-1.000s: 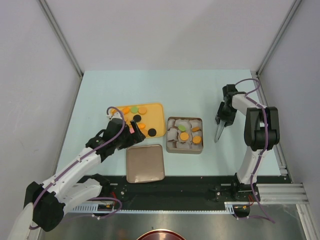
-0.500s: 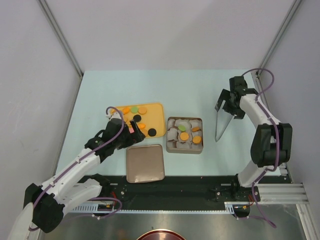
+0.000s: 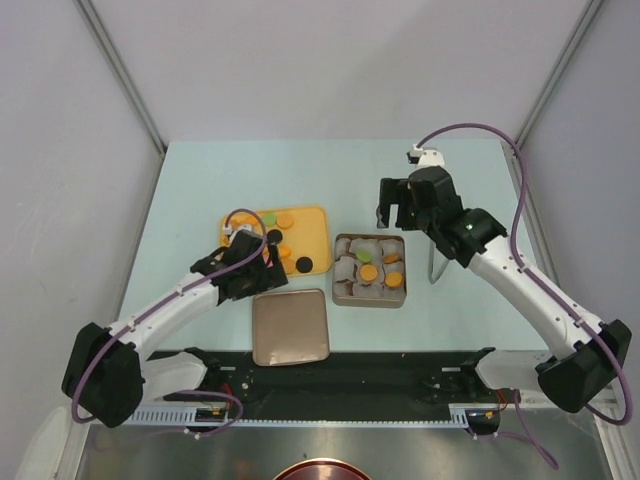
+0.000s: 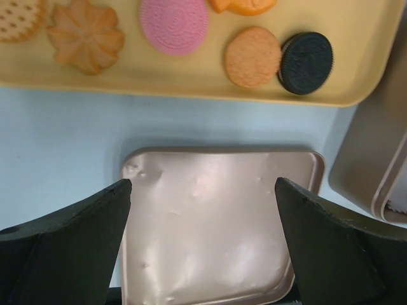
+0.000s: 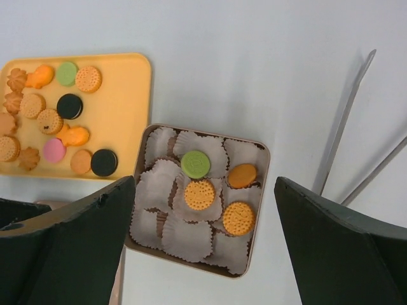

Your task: Pack the cookies

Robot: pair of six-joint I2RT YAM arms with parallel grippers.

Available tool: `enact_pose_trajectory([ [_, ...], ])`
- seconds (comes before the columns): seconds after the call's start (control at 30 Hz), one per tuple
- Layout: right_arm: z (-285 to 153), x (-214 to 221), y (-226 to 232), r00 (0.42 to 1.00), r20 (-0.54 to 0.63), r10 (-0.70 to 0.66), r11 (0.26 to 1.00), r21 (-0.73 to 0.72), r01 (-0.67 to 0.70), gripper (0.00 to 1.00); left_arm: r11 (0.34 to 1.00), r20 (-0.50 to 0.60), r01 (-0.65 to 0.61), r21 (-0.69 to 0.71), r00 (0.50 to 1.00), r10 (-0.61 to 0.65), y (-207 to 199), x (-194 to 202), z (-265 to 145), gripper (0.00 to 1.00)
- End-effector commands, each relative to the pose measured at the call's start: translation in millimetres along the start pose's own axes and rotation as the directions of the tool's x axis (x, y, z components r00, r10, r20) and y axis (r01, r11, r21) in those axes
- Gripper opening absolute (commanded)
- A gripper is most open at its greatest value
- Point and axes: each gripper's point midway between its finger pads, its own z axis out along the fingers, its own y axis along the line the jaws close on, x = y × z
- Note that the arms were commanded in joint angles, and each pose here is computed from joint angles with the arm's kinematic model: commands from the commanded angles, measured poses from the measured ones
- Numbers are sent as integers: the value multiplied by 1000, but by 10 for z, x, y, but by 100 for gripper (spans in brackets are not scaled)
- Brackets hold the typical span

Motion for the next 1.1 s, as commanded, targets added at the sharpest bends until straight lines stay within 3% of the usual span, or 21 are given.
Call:
enact_pose_trajectory([
  [0.0, 80, 65, 49, 1000, 18, -13, 1000, 9, 13, 94, 995, 88, 1, -102, 996, 8, 161, -275, -134, 100],
  [0.17, 69, 247, 218, 1000, 25, -18, 999, -36, 19, 92, 991, 174, 1, -131, 984, 22, 328, -427, -220, 97],
  [0.37, -74, 275, 508, 997, 66, 29, 979, -203, -16, 88, 990, 77, -62, -124, 994, 72, 381, -219, -155, 86],
  [0.47, -159, 315, 574, 998, 56, 25, 970, -241, -11, 87, 996, 23, -42, -79, 999, 44, 346, -50, -105, 70],
  [0.53, -213, 351, 589, 998, 59, 23, 968, -250, -7, 86, 998, 4, -13, -62, 1000, 13, 339, 30, -96, 53],
  [0.57, -220, 371, 583, 998, 58, 22, 968, -251, -6, 86, 997, -12, -3, -72, 1000, 3, 384, 101, -75, 50],
  [0.8, -260, 482, 560, 999, 50, 7, 967, -253, 6, 87, 992, -57, 81, -97, 995, -86, 472, 313, 6, 56],
  [1.07, -230, 523, 544, 999, 45, -10, 969, -247, 20, 87, 990, -109, 95, -107, 988, -107, 550, 529, 153, 51],
])
